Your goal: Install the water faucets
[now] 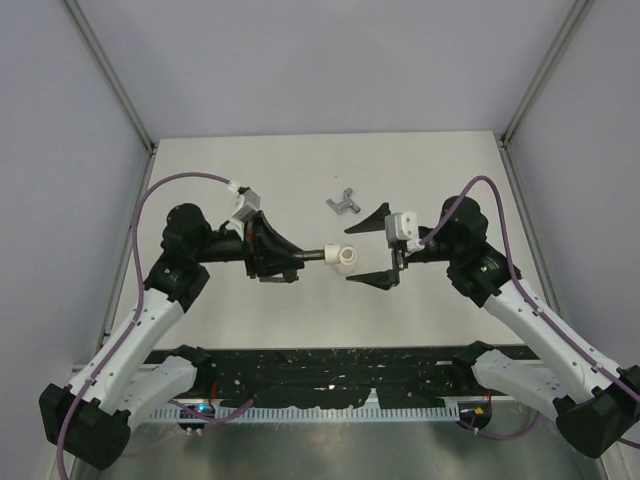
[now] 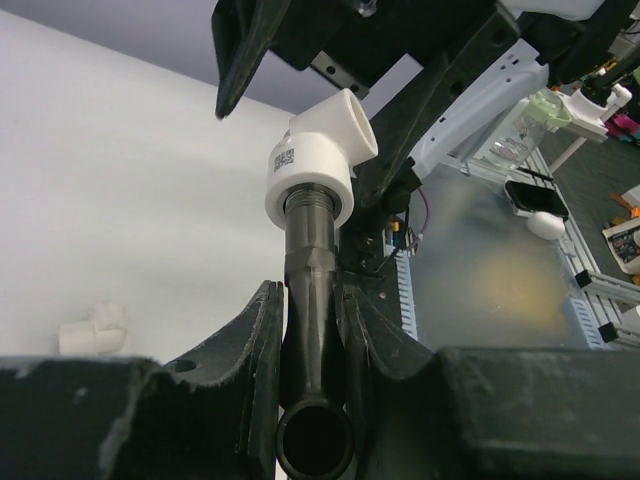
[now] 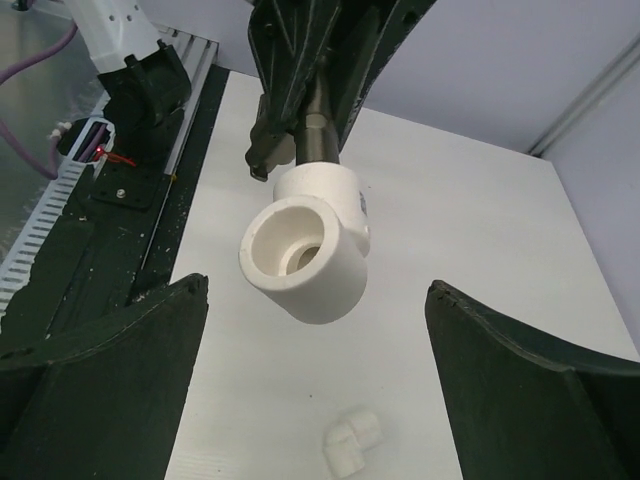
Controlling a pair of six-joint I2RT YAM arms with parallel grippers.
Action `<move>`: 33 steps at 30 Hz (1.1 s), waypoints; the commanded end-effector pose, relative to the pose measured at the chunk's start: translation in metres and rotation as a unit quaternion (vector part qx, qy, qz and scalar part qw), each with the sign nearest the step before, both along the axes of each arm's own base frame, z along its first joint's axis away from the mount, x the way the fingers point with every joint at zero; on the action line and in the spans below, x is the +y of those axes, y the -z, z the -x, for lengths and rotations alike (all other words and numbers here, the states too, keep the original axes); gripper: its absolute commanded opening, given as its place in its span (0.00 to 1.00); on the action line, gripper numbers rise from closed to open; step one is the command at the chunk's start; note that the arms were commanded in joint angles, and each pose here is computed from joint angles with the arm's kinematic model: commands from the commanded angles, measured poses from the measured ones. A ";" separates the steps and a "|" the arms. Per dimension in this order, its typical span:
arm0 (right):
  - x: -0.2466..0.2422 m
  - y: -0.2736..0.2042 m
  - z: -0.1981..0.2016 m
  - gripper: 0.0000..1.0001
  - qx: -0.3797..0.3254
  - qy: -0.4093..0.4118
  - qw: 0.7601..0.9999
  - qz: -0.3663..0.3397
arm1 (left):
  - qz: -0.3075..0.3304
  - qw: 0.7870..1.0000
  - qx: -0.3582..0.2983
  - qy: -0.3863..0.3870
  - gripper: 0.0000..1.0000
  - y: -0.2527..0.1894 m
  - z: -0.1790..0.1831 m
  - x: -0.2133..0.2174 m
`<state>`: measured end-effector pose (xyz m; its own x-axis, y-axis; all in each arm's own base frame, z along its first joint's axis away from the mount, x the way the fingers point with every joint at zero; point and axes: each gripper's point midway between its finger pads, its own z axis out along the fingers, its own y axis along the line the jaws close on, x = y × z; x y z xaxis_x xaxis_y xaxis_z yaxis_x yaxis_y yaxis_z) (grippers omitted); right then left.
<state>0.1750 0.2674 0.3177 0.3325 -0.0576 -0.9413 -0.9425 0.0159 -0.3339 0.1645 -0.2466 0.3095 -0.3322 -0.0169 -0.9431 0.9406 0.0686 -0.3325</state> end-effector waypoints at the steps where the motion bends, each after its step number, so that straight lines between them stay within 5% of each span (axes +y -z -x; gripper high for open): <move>1: 0.012 -0.015 0.013 0.92 -0.021 -0.058 0.998 -0.008 | 0.035 0.997 -0.047 0.046 0.00 -0.046 0.017 0.001; 17: 0.030 -0.035 0.016 0.78 0.009 -0.065 0.997 -0.050 | 0.030 0.998 -0.045 0.035 0.00 -0.048 0.012 -0.002; 23: 0.037 -0.036 0.015 0.54 0.070 -0.070 0.993 -0.059 | 0.010 0.997 -0.078 0.027 0.00 -0.048 0.013 -0.003; 26: 0.040 -0.040 0.011 0.27 0.132 -0.055 0.987 -0.071 | -0.021 0.993 -0.114 0.008 0.00 -0.040 0.012 0.000; 29: 0.046 -0.042 0.005 0.11 0.224 -0.043 0.970 -0.083 | -0.072 0.979 -0.191 -0.023 0.00 -0.027 0.008 0.005; 33: 0.054 -0.035 0.004 0.05 0.359 -0.046 0.929 -0.076 | -0.120 0.946 -0.293 -0.063 0.00 -0.013 0.001 0.010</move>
